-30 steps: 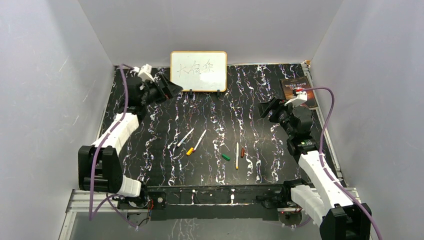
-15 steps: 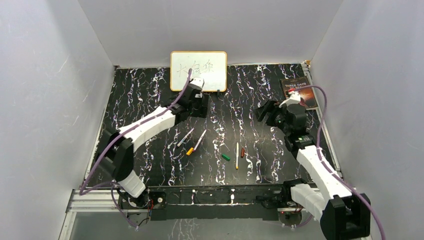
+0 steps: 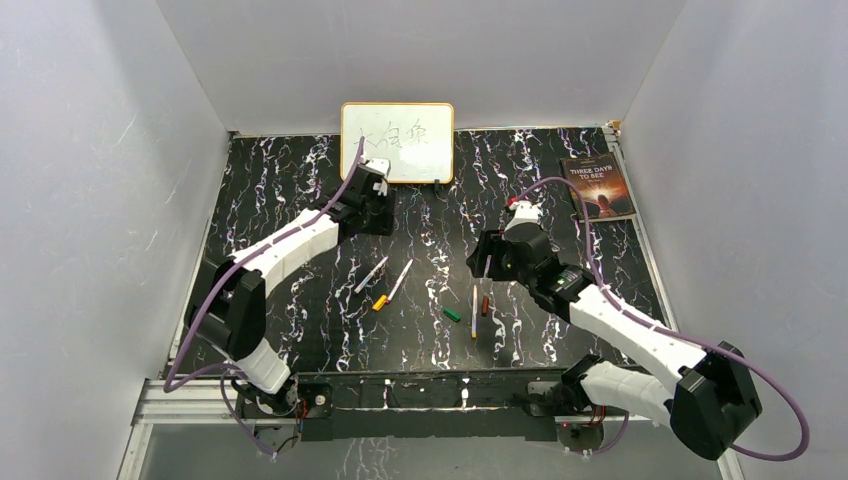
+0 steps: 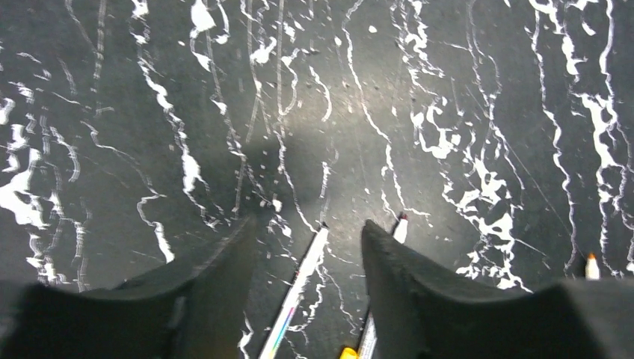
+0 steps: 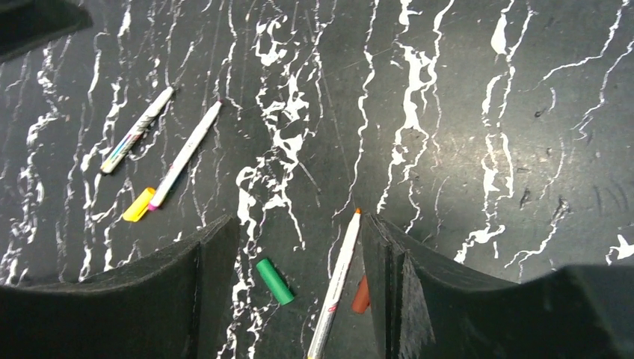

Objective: Insert the pens into the pen caps

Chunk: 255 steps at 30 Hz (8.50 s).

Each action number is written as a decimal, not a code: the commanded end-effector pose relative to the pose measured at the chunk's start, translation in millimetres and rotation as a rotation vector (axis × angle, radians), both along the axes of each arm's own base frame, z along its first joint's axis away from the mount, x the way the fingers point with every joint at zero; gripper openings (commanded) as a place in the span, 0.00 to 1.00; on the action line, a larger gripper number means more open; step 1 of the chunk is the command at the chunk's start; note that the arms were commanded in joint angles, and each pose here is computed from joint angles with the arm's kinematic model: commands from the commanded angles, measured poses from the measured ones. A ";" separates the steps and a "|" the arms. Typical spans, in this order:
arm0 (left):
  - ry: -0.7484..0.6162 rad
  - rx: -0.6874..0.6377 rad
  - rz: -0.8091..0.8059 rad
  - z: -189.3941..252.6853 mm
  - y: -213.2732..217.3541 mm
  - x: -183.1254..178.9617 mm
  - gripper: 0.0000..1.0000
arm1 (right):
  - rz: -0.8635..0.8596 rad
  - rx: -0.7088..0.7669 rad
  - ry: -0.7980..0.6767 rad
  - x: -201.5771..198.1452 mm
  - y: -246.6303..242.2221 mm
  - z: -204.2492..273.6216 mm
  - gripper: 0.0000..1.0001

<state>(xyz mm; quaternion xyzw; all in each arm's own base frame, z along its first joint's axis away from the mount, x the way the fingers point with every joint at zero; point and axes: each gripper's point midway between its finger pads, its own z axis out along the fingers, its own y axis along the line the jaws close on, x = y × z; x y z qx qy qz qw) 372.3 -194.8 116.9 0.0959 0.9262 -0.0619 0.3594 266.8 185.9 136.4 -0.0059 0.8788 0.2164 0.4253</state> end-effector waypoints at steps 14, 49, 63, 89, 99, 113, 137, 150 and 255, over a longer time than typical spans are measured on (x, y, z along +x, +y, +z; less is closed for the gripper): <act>0.044 -0.033 -0.198 -37.7 -47.9 -71.8 0.55 | -0.052 -0.014 -0.077 30.7 5.6 19.0 0.71; 0.257 0.097 -0.207 -113.7 -33.3 -126.6 0.36 | -0.098 -0.034 -0.091 25.7 -8.8 21.9 0.72; 0.073 -0.058 -0.235 -67.0 -61.2 -105.6 0.00 | -0.015 0.075 -0.086 21.9 15.2 30.8 0.73; -0.197 -0.520 -0.651 70.8 -142.0 -129.3 0.00 | 0.212 0.502 -0.070 25.5 74.6 75.8 0.44; -0.172 -0.519 -0.662 62.6 -146.2 -129.1 0.00 | 0.215 0.503 -0.066 22.7 73.7 73.3 0.00; -0.154 -0.645 -0.683 70.8 -160.7 -137.0 0.27 | 0.205 0.594 -0.165 16.8 68.1 107.8 0.00; -0.360 -0.757 -0.641 119.1 -152.5 -131.7 0.15 | 0.194 0.650 -0.151 12.2 67.8 111.7 0.00; -0.322 -0.742 -0.601 111.2 -155.8 -123.6 0.14 | 0.222 0.667 -0.127 6.3 71.4 110.9 0.00; -0.375 -0.289 -0.306 110.3 -47.4 -45.0 0.00 | -0.161 -0.335 0.377 -38.6 -19.4 -119.4 0.24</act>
